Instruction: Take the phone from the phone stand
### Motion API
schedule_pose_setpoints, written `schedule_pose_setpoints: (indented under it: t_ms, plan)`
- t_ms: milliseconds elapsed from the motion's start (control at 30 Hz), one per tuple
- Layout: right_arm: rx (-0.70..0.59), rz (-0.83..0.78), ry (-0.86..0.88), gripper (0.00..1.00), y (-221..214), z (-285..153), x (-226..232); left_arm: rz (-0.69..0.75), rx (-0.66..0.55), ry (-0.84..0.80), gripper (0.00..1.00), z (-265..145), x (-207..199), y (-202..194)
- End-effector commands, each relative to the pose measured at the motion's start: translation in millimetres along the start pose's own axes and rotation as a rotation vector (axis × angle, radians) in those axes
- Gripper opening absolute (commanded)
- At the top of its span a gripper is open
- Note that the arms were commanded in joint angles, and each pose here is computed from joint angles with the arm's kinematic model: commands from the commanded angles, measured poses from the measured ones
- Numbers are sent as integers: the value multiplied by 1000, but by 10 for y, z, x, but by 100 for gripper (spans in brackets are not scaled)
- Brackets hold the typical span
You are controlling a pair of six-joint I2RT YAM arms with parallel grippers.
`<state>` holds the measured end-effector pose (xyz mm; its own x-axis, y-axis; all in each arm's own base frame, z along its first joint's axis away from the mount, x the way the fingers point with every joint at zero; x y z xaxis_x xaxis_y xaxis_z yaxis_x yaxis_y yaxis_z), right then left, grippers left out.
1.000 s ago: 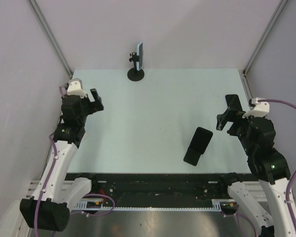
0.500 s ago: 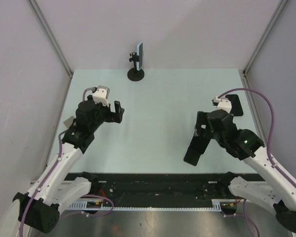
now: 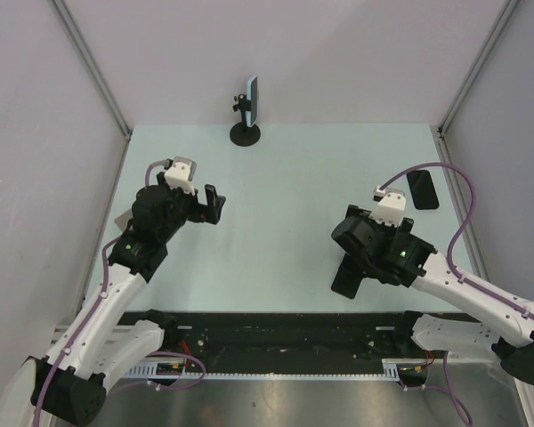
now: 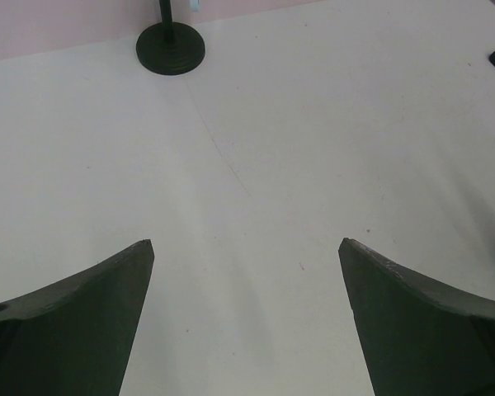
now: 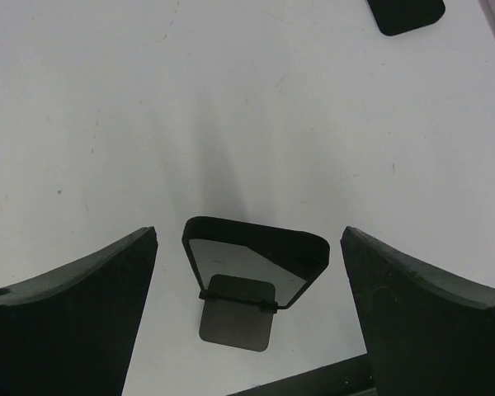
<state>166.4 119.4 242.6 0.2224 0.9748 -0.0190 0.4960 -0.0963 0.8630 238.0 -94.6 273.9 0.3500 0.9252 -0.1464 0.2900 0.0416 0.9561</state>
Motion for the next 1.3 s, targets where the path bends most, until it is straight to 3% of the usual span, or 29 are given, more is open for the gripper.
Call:
schedule_pose_setpoints:
  t_ms: [0, 433, 733, 1033, 1167, 1267]
  plan:
    - [-69, 73, -98, 100, -50, 47, -84, 35, -38, -45, 100, -31, -54, 59]
    - [-65, 112, -100, 100, -304, 193, -26, 34, -17, -51, 100, 12, -65, 13]
    - [-48, 124, -83, 91, -455, 237, 44, 34, -1, -55, 100, 35, -76, -21]
    - [-62, 147, 11, 67, -342, 121, 66, 41, 2, -58, 100, 43, -82, -32]
    - [-78, 174, 88, 39, -229, 27, 55, 43, 1, -58, 100, 40, -82, -29]
    - [-94, 155, 151, 25, -134, -40, 71, 45, 2, -58, 100, 37, -83, -35]
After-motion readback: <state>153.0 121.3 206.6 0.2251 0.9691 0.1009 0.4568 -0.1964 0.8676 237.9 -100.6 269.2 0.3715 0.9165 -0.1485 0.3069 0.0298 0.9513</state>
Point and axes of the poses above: each gripper's point midway between its finger pads, its own z axis out along the fingers, its own x axis along the line the jaws close on, y = z × x, the point moved 7 cm from there along -z, back along the fingers, and after that the axes turned 4 degrees about -z, right-handed, at the moved point
